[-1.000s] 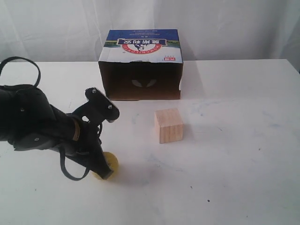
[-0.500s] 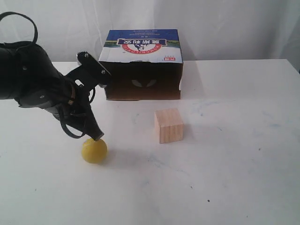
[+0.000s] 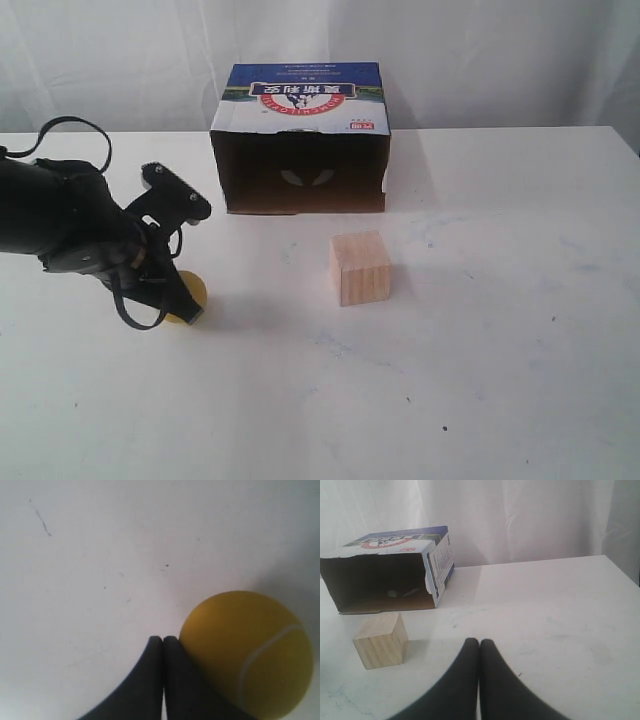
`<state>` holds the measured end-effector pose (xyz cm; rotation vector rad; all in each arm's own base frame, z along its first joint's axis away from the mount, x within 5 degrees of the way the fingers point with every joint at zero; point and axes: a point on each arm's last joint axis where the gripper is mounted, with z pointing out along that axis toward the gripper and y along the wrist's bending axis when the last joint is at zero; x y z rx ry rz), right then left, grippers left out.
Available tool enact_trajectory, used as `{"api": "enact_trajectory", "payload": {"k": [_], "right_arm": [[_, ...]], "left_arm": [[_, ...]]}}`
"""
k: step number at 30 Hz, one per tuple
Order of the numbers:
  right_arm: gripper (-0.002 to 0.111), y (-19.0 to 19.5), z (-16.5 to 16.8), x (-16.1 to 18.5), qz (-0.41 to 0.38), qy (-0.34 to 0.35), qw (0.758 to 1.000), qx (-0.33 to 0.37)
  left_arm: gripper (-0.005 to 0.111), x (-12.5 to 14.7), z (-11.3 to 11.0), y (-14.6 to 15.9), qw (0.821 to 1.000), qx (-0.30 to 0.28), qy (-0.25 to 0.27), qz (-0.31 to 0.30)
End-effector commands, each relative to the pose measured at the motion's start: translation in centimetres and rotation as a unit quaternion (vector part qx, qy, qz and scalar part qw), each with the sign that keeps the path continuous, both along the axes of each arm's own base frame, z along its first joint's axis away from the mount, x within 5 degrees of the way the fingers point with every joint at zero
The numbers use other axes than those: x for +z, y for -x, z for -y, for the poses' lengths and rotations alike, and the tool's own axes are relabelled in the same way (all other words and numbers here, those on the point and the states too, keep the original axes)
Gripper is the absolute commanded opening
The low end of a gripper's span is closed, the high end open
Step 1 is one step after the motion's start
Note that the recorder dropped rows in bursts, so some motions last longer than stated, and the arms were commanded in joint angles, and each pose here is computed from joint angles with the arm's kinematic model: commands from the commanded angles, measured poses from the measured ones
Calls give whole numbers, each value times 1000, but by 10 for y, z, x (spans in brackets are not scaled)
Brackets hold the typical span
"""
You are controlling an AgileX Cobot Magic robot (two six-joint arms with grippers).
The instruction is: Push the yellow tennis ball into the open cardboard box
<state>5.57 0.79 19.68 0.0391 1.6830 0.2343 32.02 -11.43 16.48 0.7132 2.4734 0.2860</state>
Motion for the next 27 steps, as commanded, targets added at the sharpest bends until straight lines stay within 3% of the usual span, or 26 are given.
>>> {"api": "enact_trajectory", "payload": {"k": [1, 17, 27], "right_arm": [[0, 0, 0, -1, 5, 2, 1000, -1], [0, 0, 0, -1, 5, 2, 1000, -1], [0, 0, 0, -1, 5, 2, 1000, -1]], "left_arm": [[0, -7, 12, 4, 1000, -8, 25, -5], [0, -8, 20, 0, 998, -32, 55, 12], [0, -9, 32, -25, 997, -33, 64, 28]]}}
